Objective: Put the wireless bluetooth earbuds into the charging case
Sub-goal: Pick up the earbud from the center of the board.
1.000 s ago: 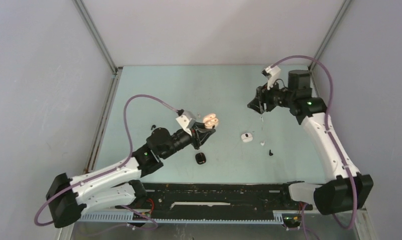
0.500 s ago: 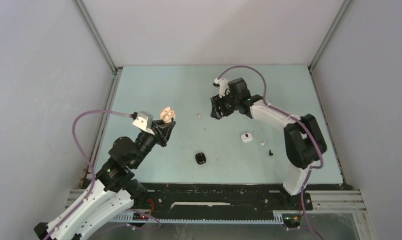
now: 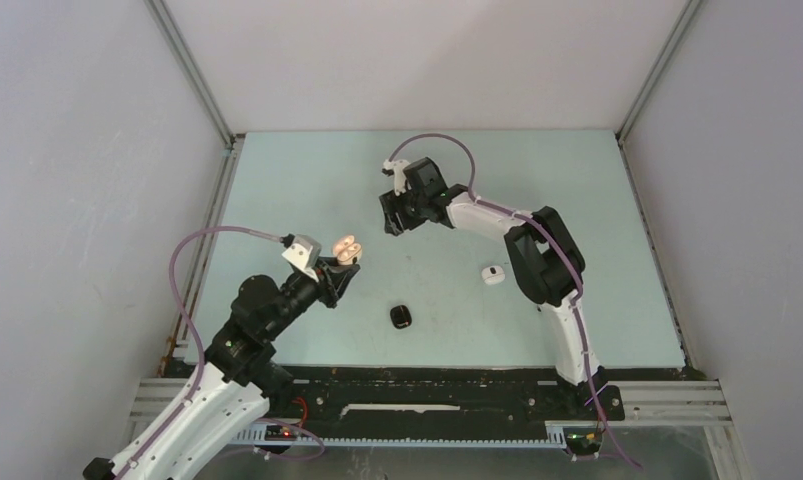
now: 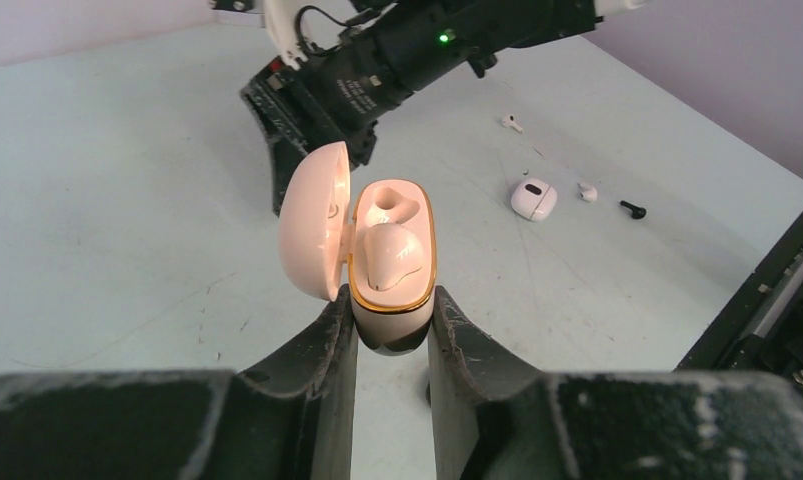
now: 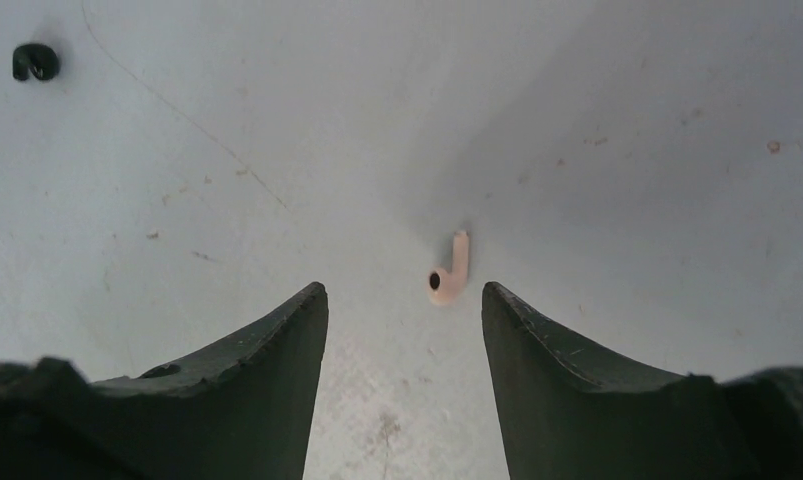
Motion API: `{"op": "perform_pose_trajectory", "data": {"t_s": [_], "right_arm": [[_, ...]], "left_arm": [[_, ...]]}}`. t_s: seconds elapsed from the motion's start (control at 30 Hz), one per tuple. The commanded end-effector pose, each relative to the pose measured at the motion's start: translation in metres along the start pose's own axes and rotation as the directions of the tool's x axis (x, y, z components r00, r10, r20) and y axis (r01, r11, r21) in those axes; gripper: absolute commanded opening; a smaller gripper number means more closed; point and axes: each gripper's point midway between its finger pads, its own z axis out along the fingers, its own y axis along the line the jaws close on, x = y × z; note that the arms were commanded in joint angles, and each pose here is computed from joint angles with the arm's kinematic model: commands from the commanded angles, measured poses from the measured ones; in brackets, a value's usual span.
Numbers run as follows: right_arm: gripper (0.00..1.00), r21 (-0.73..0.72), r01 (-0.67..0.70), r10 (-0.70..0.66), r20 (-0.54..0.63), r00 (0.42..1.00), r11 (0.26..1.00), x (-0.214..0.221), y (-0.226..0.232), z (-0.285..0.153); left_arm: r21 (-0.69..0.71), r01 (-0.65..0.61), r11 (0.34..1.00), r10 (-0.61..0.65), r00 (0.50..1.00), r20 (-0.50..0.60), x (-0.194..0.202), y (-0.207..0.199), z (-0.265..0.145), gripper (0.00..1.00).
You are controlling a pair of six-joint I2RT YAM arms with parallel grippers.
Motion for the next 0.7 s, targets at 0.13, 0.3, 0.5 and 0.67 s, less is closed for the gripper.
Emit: {"op": "perform_pose_trajectory", "data": {"t_s": [0.13, 0.3, 0.5, 0.67], "right_arm": [[0.6, 0.086, 0.005, -0.008, 0.032, 0.999, 0.996, -0.027, -0.005, 0.018], [0.55, 0.105, 0.016, -0.019, 0.028, 0.999, 0.994, -0.025, -0.006, 0.022], [0.5, 0.084, 0.018, -0.018, 0.009, 1.0, 0.996, -0.018, -0.004, 0.028], [0.45, 0.07, 0.017, -0.015, -0.027, 1.0, 0.997, -0.01, -0.005, 0.036]], "left_arm": [[0.053, -0.028, 0.998, 0.024, 0.998, 0.062, -0.018, -0.007, 0.002, 0.0], [0.058, -0.026, 0.998, 0.022, 0.998, 0.062, -0.018, -0.007, 0.002, 0.0], [0.068, -0.023, 0.997, 0.02, 0.998, 0.055, -0.017, -0.008, 0.003, 0.0], [0.072, -0.024, 0.997, 0.02, 0.998, 0.056, -0.017, -0.008, 0.002, 0.0]]}}
